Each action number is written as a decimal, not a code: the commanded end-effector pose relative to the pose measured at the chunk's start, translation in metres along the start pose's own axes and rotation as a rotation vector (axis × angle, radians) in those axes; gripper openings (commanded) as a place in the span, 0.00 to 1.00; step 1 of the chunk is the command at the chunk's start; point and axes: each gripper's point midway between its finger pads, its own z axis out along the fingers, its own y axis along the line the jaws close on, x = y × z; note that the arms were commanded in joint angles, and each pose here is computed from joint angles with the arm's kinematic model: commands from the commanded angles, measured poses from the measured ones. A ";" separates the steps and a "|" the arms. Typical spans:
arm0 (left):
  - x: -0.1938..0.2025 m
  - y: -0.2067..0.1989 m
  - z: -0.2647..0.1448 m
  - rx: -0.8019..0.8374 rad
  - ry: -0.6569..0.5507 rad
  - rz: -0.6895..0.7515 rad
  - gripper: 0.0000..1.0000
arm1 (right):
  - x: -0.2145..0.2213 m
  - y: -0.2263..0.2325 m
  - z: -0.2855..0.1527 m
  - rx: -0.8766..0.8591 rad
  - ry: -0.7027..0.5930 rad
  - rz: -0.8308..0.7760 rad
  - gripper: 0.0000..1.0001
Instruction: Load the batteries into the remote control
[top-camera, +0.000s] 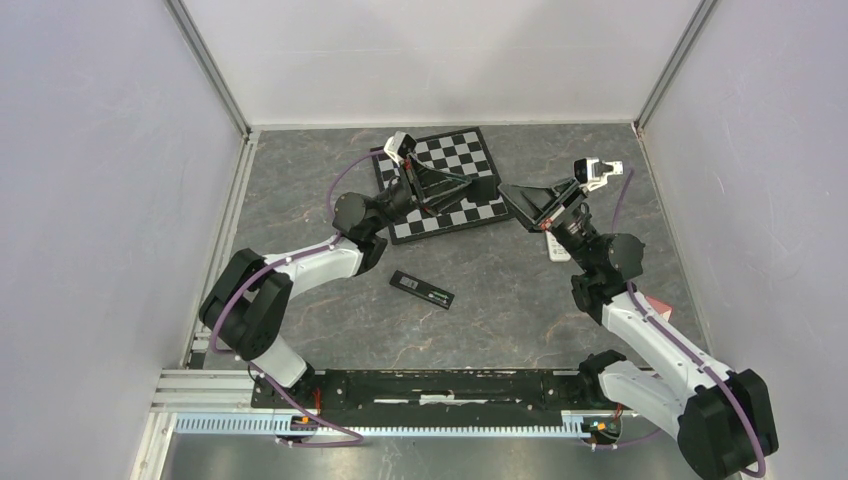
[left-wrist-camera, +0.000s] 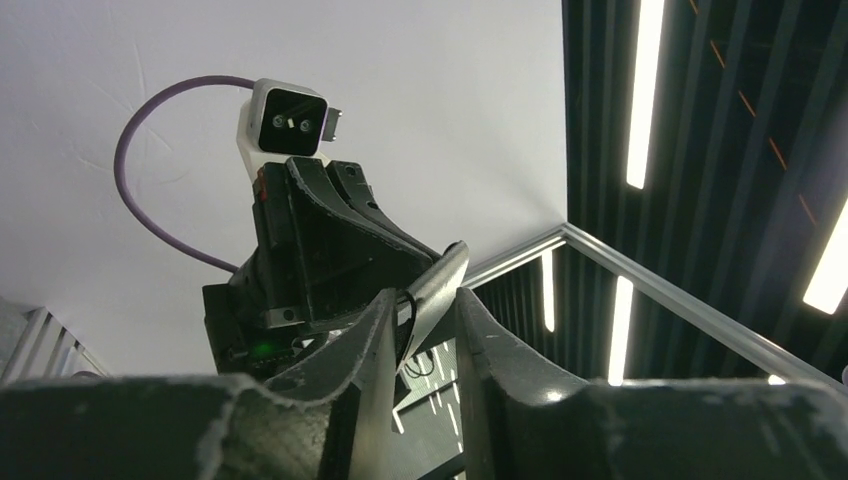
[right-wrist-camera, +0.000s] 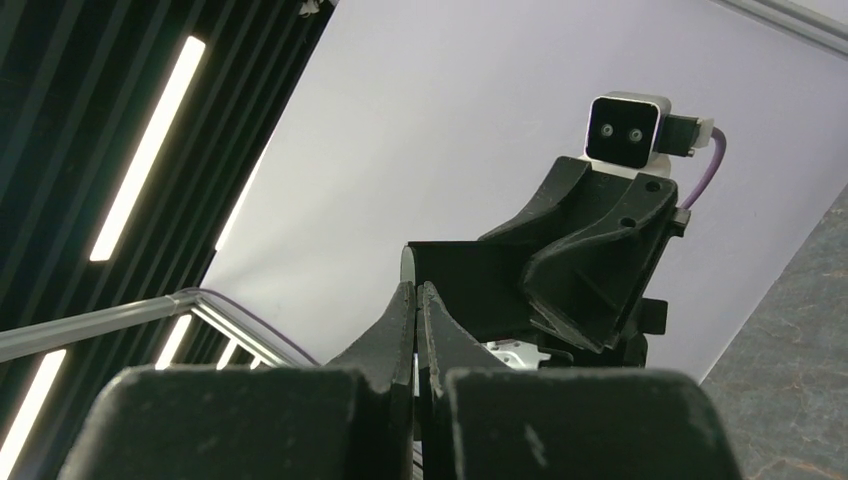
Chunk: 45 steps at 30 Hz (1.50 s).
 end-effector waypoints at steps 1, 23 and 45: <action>0.015 -0.036 0.004 0.104 0.063 0.017 0.31 | -0.004 -0.013 -0.001 0.030 -0.023 0.006 0.00; -0.002 0.087 -0.050 -0.375 0.057 0.121 0.02 | 0.017 -0.101 -0.057 0.251 0.169 -0.506 0.85; 0.011 0.109 -0.062 -0.447 0.145 0.089 0.02 | 0.035 -0.142 -0.068 0.362 0.277 -0.447 0.30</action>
